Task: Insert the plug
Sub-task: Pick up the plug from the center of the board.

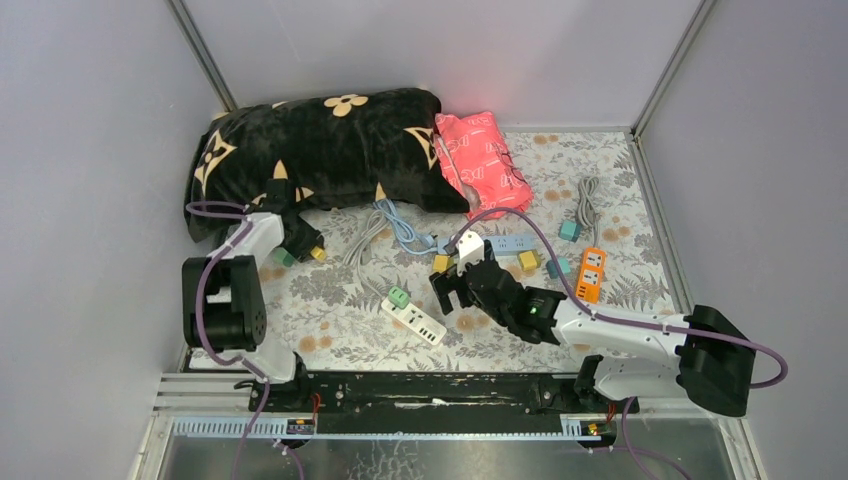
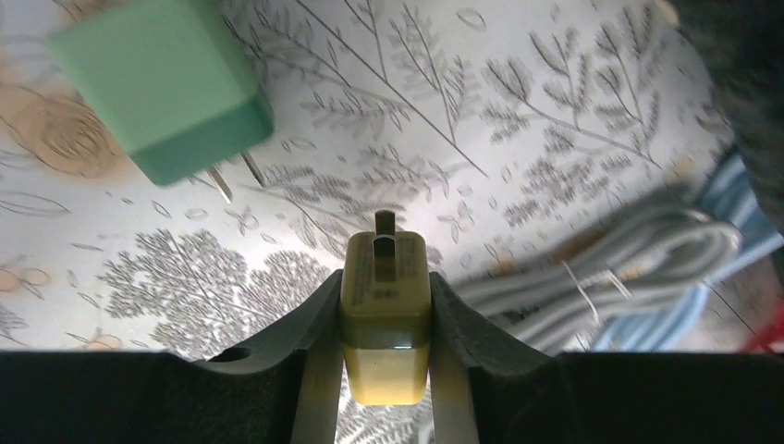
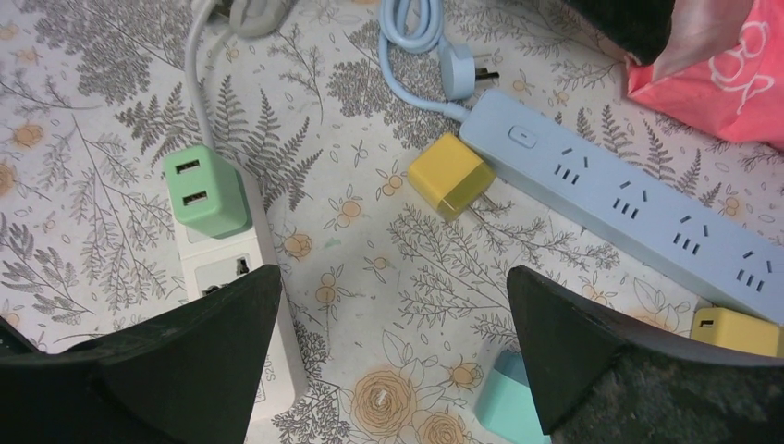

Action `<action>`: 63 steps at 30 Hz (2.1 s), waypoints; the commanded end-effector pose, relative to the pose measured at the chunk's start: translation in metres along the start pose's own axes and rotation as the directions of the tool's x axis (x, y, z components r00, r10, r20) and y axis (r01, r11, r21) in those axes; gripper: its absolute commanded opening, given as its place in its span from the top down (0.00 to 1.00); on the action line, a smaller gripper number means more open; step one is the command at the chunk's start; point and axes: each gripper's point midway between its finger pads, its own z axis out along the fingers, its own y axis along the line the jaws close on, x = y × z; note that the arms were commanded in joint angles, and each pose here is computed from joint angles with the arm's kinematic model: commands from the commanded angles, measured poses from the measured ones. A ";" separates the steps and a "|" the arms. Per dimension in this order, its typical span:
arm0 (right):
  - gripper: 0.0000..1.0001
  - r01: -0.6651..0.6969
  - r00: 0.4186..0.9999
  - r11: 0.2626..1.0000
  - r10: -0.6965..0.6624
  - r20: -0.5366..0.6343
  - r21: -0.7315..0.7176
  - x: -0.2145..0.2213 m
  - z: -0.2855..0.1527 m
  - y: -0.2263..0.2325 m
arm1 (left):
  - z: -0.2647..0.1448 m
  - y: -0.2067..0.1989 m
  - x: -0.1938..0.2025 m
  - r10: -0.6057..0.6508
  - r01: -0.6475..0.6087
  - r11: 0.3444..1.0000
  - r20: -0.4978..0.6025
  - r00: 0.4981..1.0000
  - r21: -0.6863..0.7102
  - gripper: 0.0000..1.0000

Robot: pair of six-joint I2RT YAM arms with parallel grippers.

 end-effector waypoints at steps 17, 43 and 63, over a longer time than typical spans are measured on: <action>0.01 0.188 0.889 0.976 -0.119 0.442 -0.115 -0.096 -0.035 0.016 | -0.100 -0.073 0.053 -0.029 0.060 0.805 -0.062 0.998 0.590 0.73; 0.06 0.594 0.635 0.801 -0.411 0.655 -0.074 -0.121 -0.009 0.082 | -0.176 -0.141 0.150 0.104 0.054 0.625 -0.151 0.983 0.779 0.72; 0.43 0.658 0.507 0.734 -0.597 0.621 0.168 -0.104 0.012 0.072 | -0.188 -0.147 0.178 0.124 0.078 0.611 -0.192 0.974 0.788 0.72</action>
